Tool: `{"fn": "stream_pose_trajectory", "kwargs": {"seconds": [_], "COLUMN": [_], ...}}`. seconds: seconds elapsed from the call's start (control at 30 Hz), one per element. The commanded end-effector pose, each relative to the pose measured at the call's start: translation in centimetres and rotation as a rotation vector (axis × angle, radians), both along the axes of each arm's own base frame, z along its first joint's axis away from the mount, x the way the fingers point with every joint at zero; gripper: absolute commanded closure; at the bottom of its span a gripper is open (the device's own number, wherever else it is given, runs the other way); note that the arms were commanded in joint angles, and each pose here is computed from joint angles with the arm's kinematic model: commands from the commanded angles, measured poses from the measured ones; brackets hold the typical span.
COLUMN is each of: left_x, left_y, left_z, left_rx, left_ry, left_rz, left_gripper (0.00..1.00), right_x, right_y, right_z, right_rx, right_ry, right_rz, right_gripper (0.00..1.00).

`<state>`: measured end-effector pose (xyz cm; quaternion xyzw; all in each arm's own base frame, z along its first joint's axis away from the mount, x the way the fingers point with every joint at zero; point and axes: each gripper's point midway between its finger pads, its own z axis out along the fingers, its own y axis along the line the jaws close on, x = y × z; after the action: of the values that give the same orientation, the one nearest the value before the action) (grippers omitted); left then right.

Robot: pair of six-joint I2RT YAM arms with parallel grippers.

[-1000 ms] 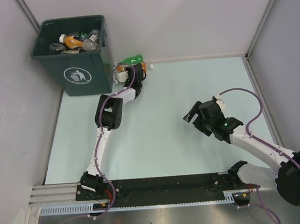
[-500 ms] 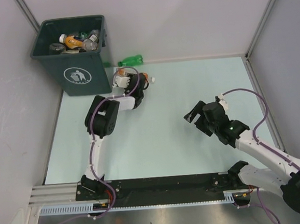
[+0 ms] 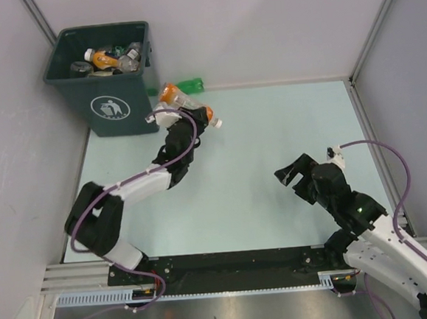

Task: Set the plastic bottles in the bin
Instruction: Pick up the plastic bottle from the corner of the board, then place the plastic bottle in the trash bin.

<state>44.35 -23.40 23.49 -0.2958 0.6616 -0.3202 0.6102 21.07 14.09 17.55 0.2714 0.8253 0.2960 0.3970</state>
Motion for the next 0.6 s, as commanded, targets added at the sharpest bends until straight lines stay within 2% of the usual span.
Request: {"fn": "stream_pose_trajectory", "kwargs": {"seconds": [0.0,0.07,0.27,0.3,0.57], "left_x": [-3.5,-4.7,-6.8,-7.0,-5.4], "left_y": [1.5,1.8,4.8,5.4,11.6], "left_z": [4.9,5.5,11.2,12.3,20.7], "left_rx": [0.227,0.325,0.46,0.485,0.456], "left_ry": [-0.088,-0.071,-0.102,-0.129,-0.213], "left_rz": [-0.111,-0.156,-0.167,-0.163,-0.021], "left_gripper": [0.5,0.48,0.46,0.42,0.4], "right_x": [-0.8,-1.1,-1.5,-1.6,-2.1], "right_y": [-1.0,-1.3,-1.5,-1.4,-1.0], "right_z": [-0.1,0.1,0.6,0.7,2.5], "right_rx": [0.005,0.012,0.032,0.038,0.109], "right_ry": [-0.017,-0.033,-0.05,-0.049,-0.105], "right_rz": [-0.031,-0.034,-0.032,-0.03,0.0], "right_gripper": [0.04,0.05,0.05,0.04,0.05]}}
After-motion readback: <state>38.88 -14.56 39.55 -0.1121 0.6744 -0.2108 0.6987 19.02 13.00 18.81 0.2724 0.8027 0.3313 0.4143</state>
